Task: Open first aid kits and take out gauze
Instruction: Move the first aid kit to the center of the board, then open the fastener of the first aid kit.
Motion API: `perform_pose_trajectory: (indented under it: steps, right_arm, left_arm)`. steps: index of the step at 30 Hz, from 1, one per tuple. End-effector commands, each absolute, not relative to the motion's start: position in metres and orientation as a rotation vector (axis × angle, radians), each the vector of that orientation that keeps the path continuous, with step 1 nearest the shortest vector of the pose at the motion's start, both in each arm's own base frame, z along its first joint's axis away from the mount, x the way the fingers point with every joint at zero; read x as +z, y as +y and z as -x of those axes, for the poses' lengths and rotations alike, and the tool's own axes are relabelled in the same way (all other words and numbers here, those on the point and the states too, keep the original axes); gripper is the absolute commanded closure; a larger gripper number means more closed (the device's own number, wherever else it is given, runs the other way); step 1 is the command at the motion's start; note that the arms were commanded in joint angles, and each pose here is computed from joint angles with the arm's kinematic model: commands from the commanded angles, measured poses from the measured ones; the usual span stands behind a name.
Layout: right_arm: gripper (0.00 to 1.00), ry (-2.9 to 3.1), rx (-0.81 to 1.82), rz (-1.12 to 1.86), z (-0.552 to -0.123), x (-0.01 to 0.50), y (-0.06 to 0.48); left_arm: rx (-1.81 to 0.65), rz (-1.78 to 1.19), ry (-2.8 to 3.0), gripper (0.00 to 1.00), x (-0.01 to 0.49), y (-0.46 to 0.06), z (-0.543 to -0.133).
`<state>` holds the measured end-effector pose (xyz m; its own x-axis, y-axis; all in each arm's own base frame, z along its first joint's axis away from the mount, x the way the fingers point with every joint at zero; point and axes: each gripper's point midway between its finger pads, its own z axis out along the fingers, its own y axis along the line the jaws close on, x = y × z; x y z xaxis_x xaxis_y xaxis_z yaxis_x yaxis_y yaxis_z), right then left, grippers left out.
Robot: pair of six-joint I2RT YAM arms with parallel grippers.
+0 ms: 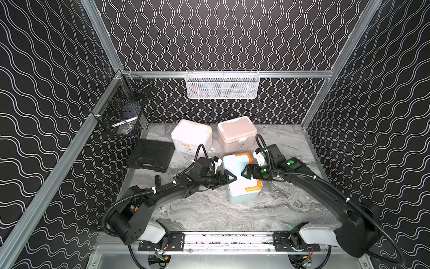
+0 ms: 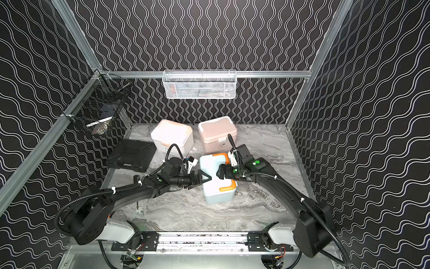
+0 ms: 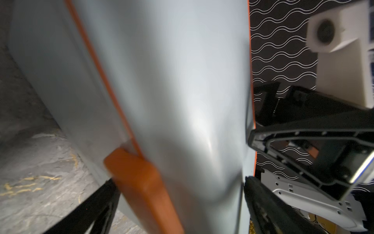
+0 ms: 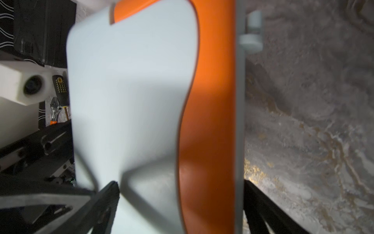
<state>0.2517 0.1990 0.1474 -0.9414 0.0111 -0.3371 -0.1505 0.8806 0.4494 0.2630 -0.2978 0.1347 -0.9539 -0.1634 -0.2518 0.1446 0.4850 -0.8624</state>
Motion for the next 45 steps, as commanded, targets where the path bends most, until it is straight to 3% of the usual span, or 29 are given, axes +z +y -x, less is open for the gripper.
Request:
perform_pose_trajectory:
  steps: [1,7,16,23,29,39,45]
  right_arm:
    - [0.04,2.738,0.791,0.026,-0.233,0.143,0.202]
    - [0.00,2.774,0.438,-0.080,-0.234,0.134,0.156]
    - [0.01,2.639,0.474,0.013,-0.244,0.197,0.165]
    - [0.25,2.622,0.567,0.191,-0.244,0.208,0.217]
    - [0.56,2.656,0.552,0.303,-0.242,0.196,0.251]
    - [0.58,2.766,0.446,0.265,-0.240,0.151,0.251]
    - [0.56,2.784,0.424,0.230,-0.238,0.144,0.247]
  left_arm:
    - [-1.553,0.001,2.325,0.02,0.158,-0.307,-0.261]
    - [-1.522,0.012,2.329,0.01,0.153,-0.299,-0.254]
    - [-1.470,0.068,2.284,0.01,0.163,-0.265,-0.264]
    - [-1.732,0.122,2.131,0.01,0.172,-0.255,-0.283]
    - [-1.927,0.132,1.972,0.01,0.179,-0.263,-0.290]
    - [-2.031,0.123,1.900,0.15,0.185,-0.273,-0.285]
    - [-2.014,0.129,1.932,0.13,0.177,-0.277,-0.278]
